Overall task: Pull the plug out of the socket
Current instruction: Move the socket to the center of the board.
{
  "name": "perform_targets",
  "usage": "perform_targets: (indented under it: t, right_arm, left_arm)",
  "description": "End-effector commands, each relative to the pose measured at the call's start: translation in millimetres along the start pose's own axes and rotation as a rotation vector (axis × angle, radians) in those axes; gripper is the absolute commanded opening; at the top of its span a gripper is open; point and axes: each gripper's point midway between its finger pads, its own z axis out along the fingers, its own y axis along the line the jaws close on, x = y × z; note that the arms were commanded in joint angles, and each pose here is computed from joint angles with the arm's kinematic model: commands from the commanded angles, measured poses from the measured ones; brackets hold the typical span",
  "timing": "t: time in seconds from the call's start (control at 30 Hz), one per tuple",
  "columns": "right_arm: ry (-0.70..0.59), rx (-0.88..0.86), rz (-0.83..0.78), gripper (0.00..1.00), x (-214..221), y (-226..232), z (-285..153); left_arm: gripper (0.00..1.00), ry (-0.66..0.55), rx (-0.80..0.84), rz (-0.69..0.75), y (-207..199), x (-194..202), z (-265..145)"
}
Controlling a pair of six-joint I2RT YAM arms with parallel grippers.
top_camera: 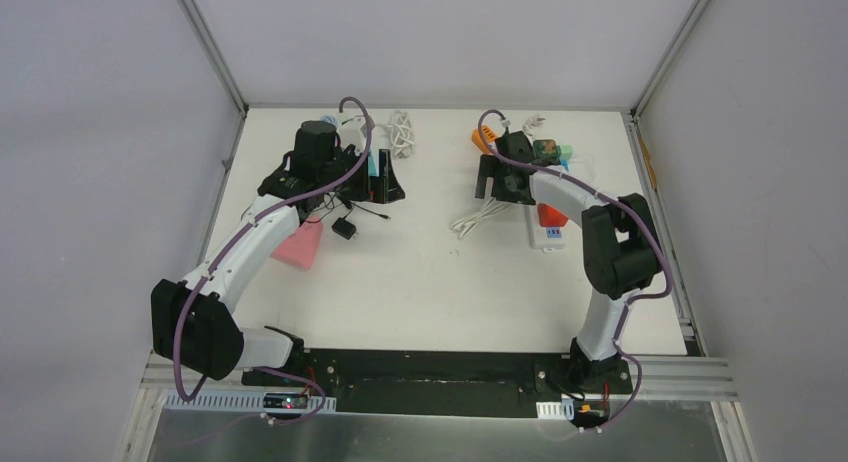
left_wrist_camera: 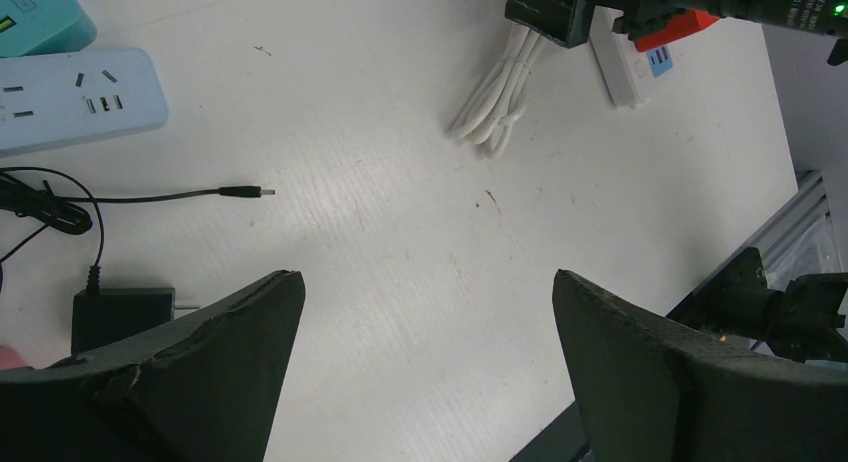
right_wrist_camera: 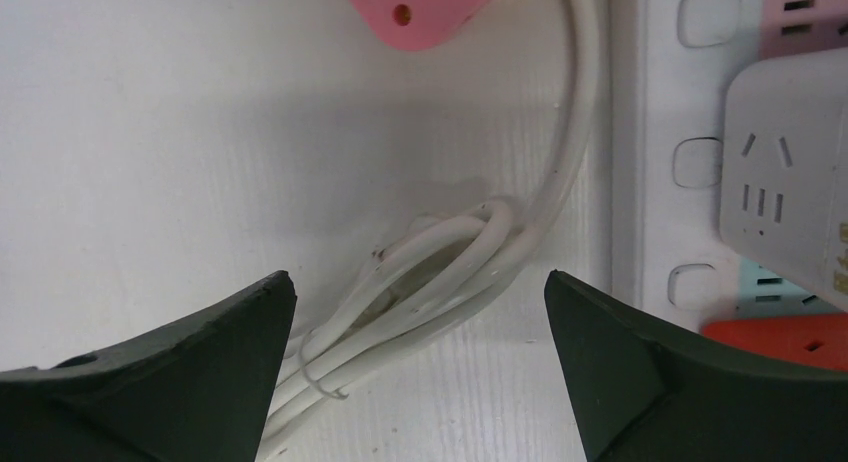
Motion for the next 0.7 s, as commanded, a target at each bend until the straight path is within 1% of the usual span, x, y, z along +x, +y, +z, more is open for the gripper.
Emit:
perform_targets:
  t: [0.0, 0.17, 0.23, 0.33, 0.47, 0.57, 0.63, 0.67]
  right_arm:
    - [-0.118, 0.053, 0.126, 0.99, -33.9, -1.5, 3.5]
    - [-0.066, 0.031, 0.110, 0.90, -18.7, 0.4, 16.1]
    - [-0.038, 0.024, 0.109, 0.83, -11.9, -1.8, 22.5]
    - [-0.002, 0.008, 0.115, 0.75, -3.4, -4.4, 28.3]
    - [0.015, -0.017, 0.109, 0.64, -0.1, -5.1, 28.4]
    - [0.016, -0.055, 0.093, 0.53, -0.1, 0.1, 23.4]
    - [0.022, -0.086, 0.090, 0.37, 0.9, 4.8, 19.0]
    - [0.028, -0.100, 0.090, 0.27, 2.2, 7.0, 17.0]
  left_arm:
    - [0.99, -0.086, -0.007, 0.057, -8.0, -30.6, -15.0]
    - [0.99, -0.089, -0.006, 0.061, -8.8, -31.9, -16.1]
    - [0.99, -0.090, -0.007, 0.063, -8.9, -31.9, -16.7]
    - [0.99, -0.091, -0.011, 0.066, -8.6, -32.4, -17.8]
    - [0.99, -0.092, -0.012, 0.070, -8.7, -32.6, -18.2]
    - [0.99, -0.093, -0.015, 0.072, -8.2, -33.1, -19.1]
    - [0.99, -0.094, -0.016, 0.075, -7.9, -33.2, -19.2]
    - [0.99, -0.093, -0.018, 0.075, -7.6, -32.8, -19.1]
